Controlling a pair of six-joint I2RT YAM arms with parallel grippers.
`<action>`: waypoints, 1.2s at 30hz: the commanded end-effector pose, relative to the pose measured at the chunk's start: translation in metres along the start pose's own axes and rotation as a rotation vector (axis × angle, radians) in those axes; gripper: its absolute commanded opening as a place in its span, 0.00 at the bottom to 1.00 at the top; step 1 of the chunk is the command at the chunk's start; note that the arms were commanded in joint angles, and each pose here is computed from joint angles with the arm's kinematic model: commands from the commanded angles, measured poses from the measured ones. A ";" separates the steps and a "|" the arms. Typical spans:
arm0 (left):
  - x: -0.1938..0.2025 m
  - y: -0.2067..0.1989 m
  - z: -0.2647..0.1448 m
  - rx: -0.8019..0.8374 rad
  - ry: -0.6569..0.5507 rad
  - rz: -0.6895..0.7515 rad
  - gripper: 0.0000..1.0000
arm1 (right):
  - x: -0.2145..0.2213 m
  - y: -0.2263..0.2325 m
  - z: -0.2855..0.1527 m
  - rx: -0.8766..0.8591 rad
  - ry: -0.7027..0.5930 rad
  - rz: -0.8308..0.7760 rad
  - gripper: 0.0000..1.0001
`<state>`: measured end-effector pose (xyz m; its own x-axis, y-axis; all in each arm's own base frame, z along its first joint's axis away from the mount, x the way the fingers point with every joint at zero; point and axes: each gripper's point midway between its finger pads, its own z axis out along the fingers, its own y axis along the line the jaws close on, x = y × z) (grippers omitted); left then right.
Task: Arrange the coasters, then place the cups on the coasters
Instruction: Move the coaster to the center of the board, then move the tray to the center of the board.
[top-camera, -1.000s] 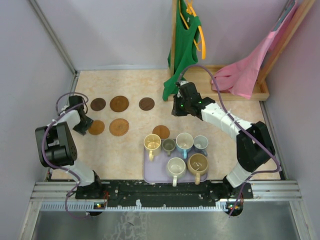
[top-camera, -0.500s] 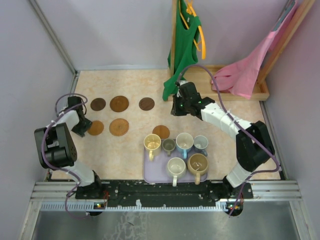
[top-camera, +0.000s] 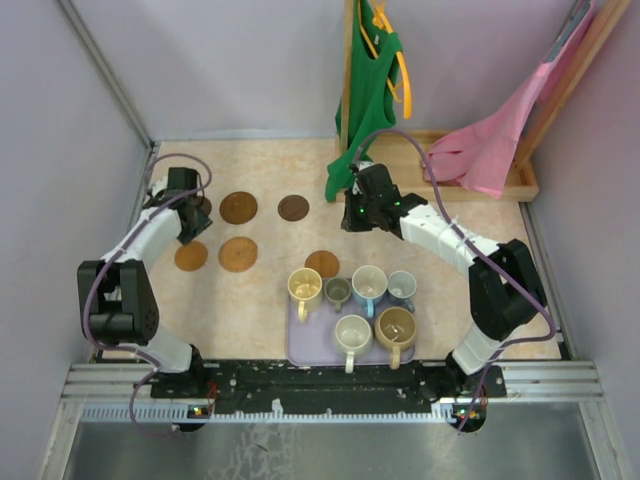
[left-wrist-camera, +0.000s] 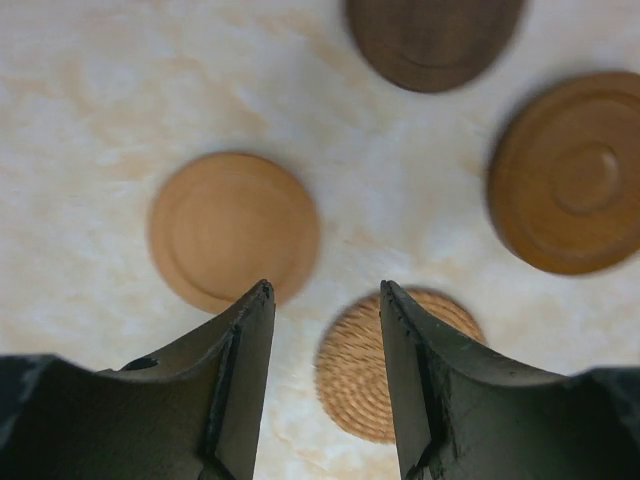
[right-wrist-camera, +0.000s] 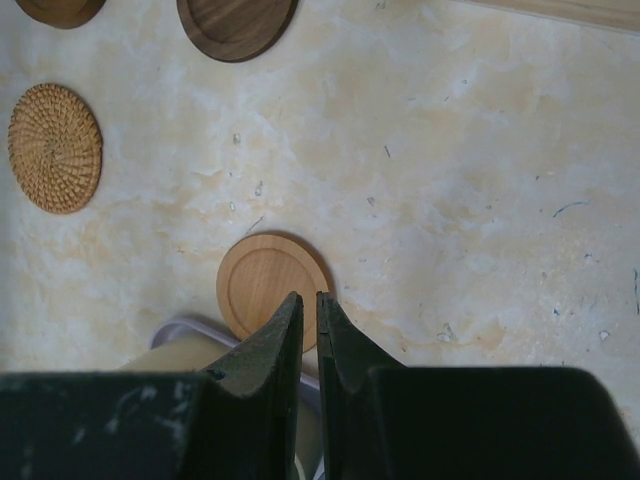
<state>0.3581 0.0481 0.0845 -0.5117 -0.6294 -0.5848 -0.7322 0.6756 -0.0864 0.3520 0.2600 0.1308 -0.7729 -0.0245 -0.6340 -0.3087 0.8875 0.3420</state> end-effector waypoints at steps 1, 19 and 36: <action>-0.004 -0.043 -0.023 0.104 -0.045 0.083 0.53 | -0.021 0.010 -0.009 -0.014 -0.063 -0.006 0.12; 0.125 -0.204 -0.083 0.429 0.033 0.550 0.53 | -0.007 -0.031 -0.033 0.073 -0.094 0.095 0.12; 0.232 -0.235 -0.118 0.548 0.132 0.781 0.52 | 0.000 -0.059 -0.048 0.146 -0.125 0.182 0.12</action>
<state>0.3691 -0.2870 0.0703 -0.8260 0.0271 -0.5630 0.0922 0.9919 -0.0875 0.3383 0.1923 0.1254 -0.7750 0.1310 -0.6183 -0.1050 0.9380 0.3304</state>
